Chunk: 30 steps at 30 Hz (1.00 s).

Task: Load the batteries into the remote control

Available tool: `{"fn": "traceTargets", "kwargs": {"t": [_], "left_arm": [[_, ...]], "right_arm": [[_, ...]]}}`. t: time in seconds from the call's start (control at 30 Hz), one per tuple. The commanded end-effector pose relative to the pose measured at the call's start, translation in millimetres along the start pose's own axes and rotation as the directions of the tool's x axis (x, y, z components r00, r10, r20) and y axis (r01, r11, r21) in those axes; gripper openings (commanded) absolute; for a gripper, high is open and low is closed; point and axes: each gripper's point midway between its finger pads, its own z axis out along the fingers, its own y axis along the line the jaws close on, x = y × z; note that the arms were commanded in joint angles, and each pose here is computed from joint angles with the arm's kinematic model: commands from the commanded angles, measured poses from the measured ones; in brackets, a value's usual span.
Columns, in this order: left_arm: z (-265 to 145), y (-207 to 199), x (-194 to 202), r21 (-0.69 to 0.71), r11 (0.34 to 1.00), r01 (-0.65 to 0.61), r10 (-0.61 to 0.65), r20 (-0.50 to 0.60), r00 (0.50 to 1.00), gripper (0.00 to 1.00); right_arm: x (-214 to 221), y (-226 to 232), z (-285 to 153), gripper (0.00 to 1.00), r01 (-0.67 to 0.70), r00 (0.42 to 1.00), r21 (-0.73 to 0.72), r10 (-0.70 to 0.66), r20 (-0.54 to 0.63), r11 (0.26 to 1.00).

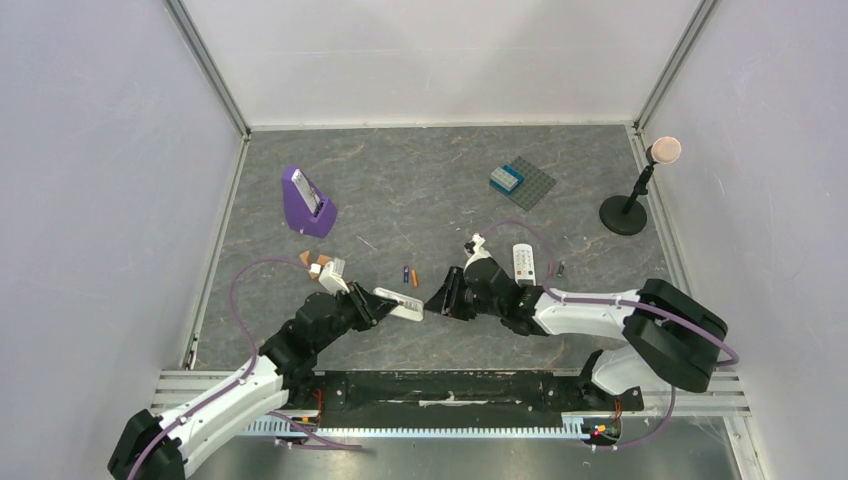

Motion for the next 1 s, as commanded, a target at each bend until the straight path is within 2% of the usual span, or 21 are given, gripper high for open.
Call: {"fn": "traceTargets", "kwargs": {"t": [0.0, 0.17, 0.3, 0.4, 0.63, 0.97], "left_arm": [[0, 23, 7, -0.084, 0.996, -0.014, 0.013, -0.010, 1.000, 0.02], [-1, 30, 12, -0.114, 0.993, -0.031, 0.027, -0.035, 0.999, 0.02], [-1, 31, 17, -0.113, 0.993, -0.034, 0.027, -0.061, 0.998, 0.02], [-2, 33, 20, -0.119, 0.992, -0.032, 0.023, -0.077, 0.997, 0.02], [-3, 31, 18, -0.112, 0.993, -0.031, 0.023, -0.064, 0.998, 0.02], [-4, 31, 19, -0.105, 0.994, -0.024, 0.017, -0.065, 0.998, 0.02]], "right_arm": [[-9, 37, 11, 0.32, 0.009, 1.000, -0.118, -0.007, 0.019, 0.993], [-5, 39, 23, 0.29, 0.014, 1.000, -0.132, -0.015, -0.006, 0.991], [-5, 35, 28, 0.34, 0.025, 1.000, -0.135, -0.025, 0.004, 0.991], [-3, 32, 33, 0.34, 0.028, 1.000, -0.132, -0.028, 0.002, 0.991], [-5, 16, 38, 0.34, 0.058, 0.998, -0.073, -0.056, 0.028, 0.996], [-1, 14, 43, 0.35, 0.053, 0.998, -0.095, -0.052, 0.018, 0.994]]}}
